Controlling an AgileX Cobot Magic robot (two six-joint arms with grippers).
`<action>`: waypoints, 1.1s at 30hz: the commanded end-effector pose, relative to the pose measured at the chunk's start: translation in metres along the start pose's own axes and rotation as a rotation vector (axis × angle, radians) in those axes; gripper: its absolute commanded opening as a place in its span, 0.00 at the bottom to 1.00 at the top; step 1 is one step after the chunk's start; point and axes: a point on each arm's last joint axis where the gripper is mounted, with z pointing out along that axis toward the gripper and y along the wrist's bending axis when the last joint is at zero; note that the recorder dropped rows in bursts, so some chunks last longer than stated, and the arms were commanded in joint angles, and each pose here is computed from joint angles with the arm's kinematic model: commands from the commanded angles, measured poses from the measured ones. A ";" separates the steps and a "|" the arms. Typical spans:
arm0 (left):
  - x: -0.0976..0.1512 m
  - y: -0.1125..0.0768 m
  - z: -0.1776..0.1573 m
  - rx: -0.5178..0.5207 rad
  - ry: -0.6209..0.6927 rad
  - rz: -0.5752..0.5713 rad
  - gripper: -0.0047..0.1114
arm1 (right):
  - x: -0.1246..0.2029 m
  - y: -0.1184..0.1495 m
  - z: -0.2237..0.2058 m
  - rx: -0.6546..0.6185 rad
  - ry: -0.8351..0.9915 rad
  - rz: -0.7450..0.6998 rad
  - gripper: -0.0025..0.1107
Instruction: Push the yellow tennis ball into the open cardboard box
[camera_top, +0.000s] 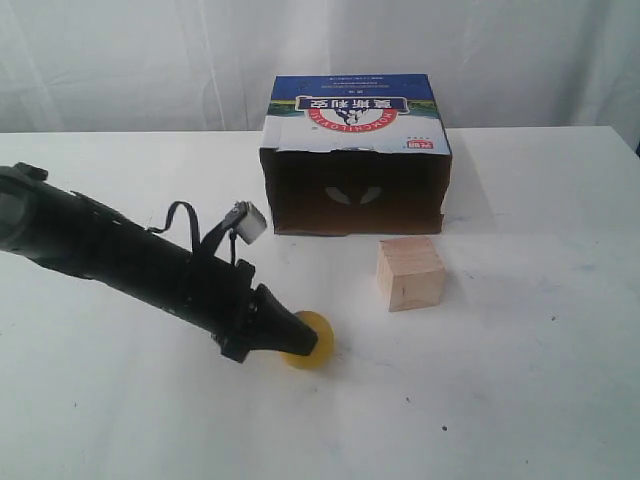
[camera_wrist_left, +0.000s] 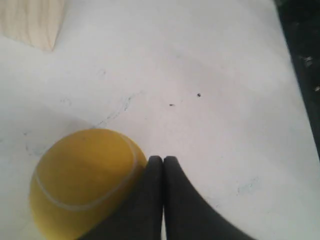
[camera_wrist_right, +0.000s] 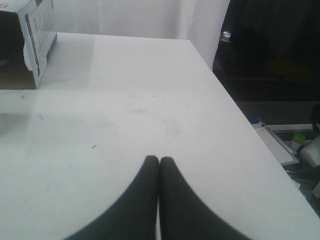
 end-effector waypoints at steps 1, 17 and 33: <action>0.009 0.011 0.012 -0.095 0.050 0.025 0.04 | 0.000 0.000 0.000 0.003 -0.007 0.003 0.02; -0.074 0.033 -0.006 -0.284 -0.164 0.274 0.04 | 0.000 0.000 0.000 0.003 -0.007 0.003 0.02; -0.012 0.032 -0.031 -0.440 0.019 0.093 0.04 | 0.000 0.000 0.000 0.003 -0.007 0.003 0.02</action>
